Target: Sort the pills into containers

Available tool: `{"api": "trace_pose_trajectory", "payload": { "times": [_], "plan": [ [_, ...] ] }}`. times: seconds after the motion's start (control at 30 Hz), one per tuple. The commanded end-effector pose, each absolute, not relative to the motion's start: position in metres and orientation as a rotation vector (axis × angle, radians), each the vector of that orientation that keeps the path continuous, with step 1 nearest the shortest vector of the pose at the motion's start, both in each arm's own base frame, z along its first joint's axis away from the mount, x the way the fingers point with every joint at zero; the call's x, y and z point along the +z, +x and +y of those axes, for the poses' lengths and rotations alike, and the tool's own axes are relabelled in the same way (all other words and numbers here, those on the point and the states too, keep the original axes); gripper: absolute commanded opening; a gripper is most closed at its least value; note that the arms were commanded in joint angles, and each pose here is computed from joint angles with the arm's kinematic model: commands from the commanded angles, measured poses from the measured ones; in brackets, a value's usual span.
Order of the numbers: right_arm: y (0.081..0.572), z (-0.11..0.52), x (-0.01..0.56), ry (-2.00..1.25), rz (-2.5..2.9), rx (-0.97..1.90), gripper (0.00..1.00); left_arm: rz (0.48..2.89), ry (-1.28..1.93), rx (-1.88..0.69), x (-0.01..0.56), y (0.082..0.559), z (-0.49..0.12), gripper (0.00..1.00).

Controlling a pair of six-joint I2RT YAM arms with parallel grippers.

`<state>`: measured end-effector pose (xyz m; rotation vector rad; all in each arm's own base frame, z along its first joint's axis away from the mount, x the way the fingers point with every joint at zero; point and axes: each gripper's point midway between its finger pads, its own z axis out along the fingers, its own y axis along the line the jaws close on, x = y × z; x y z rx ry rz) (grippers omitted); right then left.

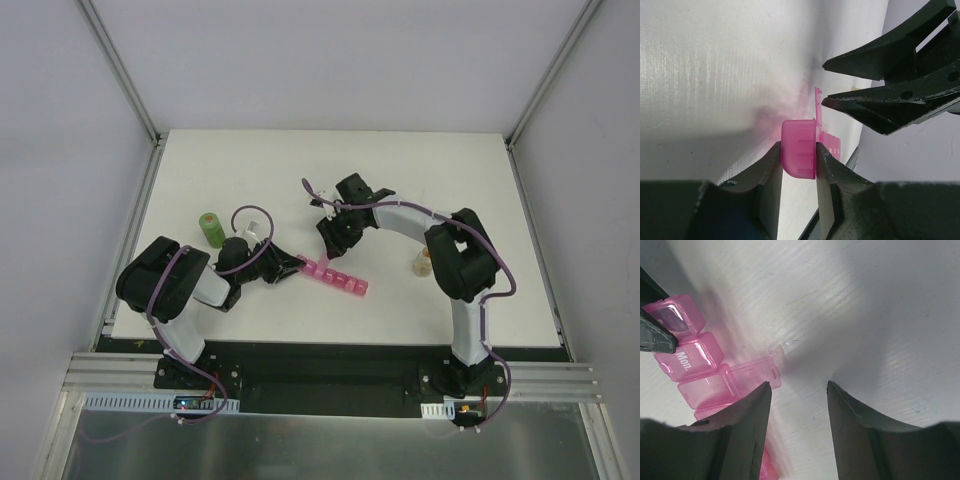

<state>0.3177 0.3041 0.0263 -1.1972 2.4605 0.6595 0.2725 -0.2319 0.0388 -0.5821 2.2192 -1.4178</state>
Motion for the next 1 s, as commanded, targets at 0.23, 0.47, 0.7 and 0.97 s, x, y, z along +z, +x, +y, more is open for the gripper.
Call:
{"api": "trace_pose_trajectory", "payload": {
  "times": [0.23,0.47,0.7,0.97],
  "plan": [
    [0.313,0.310,0.117,-1.258,2.203,0.769,0.55,2.200,-0.539,-1.380,0.040,0.281,-0.230,0.07],
    [0.282,0.307,0.122,-1.462,2.112,0.874,0.68,2.185,-0.565,-1.383,0.043,0.286,-0.231,0.07],
    [0.254,0.279,0.084,-1.674,2.069,0.673,0.76,2.170,-0.570,-1.387,0.044,0.290,-0.231,0.08],
    [0.238,0.286,0.056,-1.724,2.123,0.637,0.75,2.170,-0.589,-1.381,0.042,0.288,-0.230,0.09]
  ]
}}
